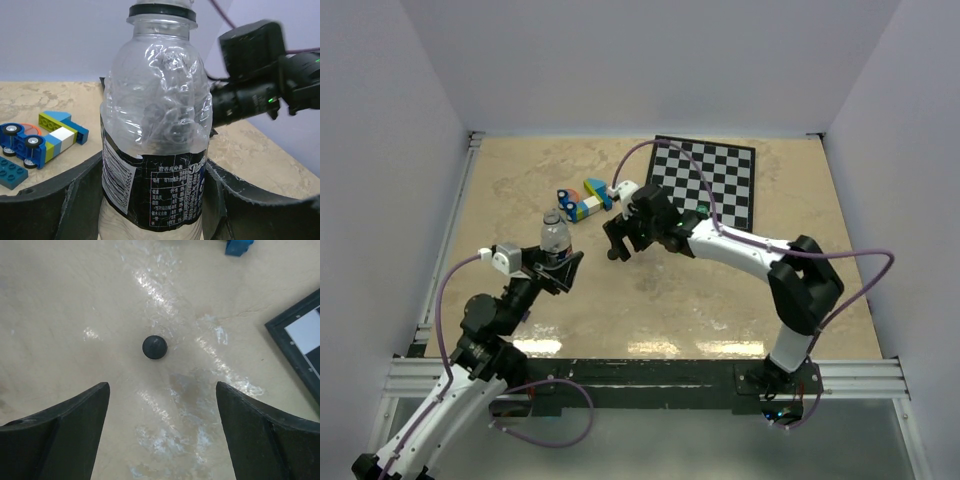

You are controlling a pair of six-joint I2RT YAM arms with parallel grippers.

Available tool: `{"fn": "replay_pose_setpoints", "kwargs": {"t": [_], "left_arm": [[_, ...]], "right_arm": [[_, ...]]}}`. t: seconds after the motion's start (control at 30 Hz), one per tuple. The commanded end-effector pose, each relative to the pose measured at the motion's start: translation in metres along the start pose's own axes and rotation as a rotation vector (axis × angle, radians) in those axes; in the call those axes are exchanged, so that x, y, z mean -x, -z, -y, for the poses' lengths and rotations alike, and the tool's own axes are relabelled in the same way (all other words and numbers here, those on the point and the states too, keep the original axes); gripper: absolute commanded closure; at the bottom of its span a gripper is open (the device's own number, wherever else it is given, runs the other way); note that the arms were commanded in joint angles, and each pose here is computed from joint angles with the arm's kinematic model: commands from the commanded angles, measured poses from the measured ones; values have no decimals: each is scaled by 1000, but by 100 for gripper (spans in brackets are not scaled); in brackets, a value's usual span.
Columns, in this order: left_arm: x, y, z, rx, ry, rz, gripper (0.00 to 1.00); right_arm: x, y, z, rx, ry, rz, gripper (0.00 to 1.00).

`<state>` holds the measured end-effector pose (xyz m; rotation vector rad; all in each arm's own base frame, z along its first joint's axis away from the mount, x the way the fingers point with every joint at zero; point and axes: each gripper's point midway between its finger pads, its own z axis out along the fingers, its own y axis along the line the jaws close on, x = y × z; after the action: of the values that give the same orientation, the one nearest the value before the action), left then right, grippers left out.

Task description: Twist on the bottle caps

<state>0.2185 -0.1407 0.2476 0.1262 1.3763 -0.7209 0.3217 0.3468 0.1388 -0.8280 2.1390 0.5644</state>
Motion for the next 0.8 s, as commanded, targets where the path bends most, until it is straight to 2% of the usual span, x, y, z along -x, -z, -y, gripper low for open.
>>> {"fn": "replay_pose_setpoints", "kwargs": {"t": [0.0,0.3,0.77], "left_arm": [[32,7,24,-102,-46,50,100],[63,16,47,-189,-141,58,100],[70,22,47,-176,-168,47,100]], "right_arm": [[-4,-29,2,-97,64,15,11],[-34,-83,-7,-163,91,-49,22],[-47,-109,-10,-164,84,-83,50]]}}
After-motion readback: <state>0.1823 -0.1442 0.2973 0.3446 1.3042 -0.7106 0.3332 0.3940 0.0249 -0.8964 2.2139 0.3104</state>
